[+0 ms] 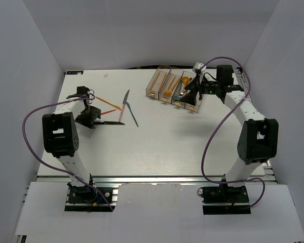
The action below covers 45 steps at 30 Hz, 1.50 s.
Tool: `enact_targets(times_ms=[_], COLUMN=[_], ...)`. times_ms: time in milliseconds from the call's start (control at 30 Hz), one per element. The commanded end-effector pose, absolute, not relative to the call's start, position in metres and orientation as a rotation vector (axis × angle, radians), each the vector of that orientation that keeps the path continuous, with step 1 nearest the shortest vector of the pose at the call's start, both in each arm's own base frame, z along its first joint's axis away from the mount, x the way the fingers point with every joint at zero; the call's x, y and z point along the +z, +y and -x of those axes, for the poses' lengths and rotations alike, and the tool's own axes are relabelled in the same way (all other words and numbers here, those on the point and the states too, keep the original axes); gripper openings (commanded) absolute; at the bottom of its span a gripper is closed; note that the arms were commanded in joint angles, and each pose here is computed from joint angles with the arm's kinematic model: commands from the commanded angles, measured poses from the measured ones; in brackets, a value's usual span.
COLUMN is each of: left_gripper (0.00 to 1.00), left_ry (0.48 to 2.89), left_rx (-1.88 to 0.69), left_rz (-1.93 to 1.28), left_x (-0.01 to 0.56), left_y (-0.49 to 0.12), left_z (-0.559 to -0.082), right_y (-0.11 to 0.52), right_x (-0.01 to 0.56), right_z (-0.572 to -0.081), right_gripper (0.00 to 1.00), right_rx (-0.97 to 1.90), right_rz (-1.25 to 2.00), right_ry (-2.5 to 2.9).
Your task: Sort the eating utensils into containers
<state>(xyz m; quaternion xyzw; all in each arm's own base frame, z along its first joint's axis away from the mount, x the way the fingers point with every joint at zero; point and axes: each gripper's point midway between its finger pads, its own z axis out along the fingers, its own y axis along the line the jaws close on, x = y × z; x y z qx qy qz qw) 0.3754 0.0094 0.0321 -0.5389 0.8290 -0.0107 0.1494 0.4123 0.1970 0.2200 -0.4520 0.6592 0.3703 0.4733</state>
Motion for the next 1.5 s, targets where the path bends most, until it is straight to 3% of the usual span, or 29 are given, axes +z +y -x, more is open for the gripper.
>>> enact_targets(times_ms=[0,333,433,567,833,1033,1200,1333,1467], left_gripper=[0.71,0.58,0.39,0.26,0.14,0.0,0.0,0.0,0.0], left_ry=[2.338,2.39,2.408,2.422,2.423,2.38,2.399,2.402,2.389], left_rx=[0.008,-0.04,-0.044,-0.038,-0.031,-0.192,-0.461,-0.678,-0.83], left_rz=[1.579,1.6,1.613,1.616,1.57,1.443,1.301,1.082,0.912], left_x=[0.037,0.021,0.014,0.013,0.028,0.069,0.095,0.117,0.139], left_y=[0.027,0.021,0.019,0.017,0.017,0.005,-0.026,-0.06,-0.091], left_z=[-0.387,-0.406,-0.404,-0.394,-0.365,-0.355,-0.35,-0.349,-0.349], right_y=[0.198,0.195,0.195,0.194,0.199,0.231,0.269,0.311,0.348], right_x=[0.238,0.239,0.24,0.242,0.245,0.229,0.211,0.199,0.197], right_z=[-0.402,-0.395,-0.393,-0.392,-0.384,-0.348,-0.318,-0.291,-0.298], right_gripper=[0.89,0.9,0.89,0.89,0.89,0.89,0.89,0.9,0.9], right_rx=[0.891,0.875,0.868,0.863,0.869,0.932,1.026,1.27,1.349], right_rz=[1.143,1.152,1.158,1.16,1.203,1.381,1.468,1.488,1.394], right_ry=[1.541,1.541,1.537,1.535,1.506,1.466,1.507,1.6,1.799])
